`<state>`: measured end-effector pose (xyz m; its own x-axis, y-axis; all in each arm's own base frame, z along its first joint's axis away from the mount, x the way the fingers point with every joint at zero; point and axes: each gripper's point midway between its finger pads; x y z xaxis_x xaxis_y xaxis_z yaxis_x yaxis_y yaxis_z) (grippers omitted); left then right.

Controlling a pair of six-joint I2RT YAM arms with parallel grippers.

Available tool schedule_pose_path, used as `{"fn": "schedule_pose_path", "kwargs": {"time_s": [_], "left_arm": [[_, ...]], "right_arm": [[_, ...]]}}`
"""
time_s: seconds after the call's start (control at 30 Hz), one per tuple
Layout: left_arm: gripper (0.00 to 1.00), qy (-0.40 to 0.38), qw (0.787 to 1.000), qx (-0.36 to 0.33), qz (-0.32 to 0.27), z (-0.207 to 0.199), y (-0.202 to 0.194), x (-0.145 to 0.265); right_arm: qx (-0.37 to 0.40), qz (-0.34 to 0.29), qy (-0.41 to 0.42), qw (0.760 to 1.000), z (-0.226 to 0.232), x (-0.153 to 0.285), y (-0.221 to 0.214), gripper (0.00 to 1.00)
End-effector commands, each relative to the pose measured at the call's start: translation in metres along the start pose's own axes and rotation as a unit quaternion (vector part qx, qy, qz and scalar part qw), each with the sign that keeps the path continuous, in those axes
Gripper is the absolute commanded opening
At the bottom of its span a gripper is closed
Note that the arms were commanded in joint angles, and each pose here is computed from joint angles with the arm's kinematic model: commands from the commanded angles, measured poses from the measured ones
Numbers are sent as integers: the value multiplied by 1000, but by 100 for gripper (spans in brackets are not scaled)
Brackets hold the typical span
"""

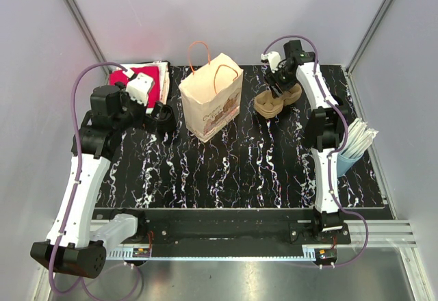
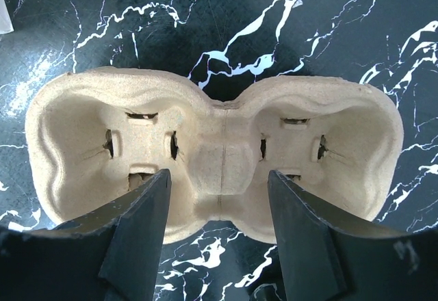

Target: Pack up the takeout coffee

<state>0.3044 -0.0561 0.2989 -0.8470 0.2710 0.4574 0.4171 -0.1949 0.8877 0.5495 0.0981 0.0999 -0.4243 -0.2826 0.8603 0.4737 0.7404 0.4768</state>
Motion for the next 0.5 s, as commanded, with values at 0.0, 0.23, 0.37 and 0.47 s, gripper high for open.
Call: {"fn": "schedule_pose_path", "kwargs": {"time_s": [0.0, 0.23, 0.37, 0.47], "left_arm": [[99, -6, 1000, 3, -31, -2, 13, 1], [99, -7, 1000, 3, -29, -2, 12, 1], [99, -7, 1000, 3, -29, -2, 12, 0], [99, -7, 1000, 4, -29, -2, 12, 0]], "right_arm": [[4, -5, -15, 1000, -11, -3, 2, 65], [2, -7, -9, 1000, -9, -5, 1, 62], [1, -12, -8, 1000, -8, -3, 4, 55], [0, -16, -9, 1000, -9, 0, 6, 49]]}}
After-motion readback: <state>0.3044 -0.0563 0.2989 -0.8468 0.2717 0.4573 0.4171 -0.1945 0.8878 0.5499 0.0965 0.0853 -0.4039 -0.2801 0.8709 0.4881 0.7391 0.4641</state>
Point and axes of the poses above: each gripper's point midway between its finger pads, its own x axis back along the fingers, its own z axis along the line the jaws close on, y = z × x, and after that the axes turned 10 degrees about x, right-handed
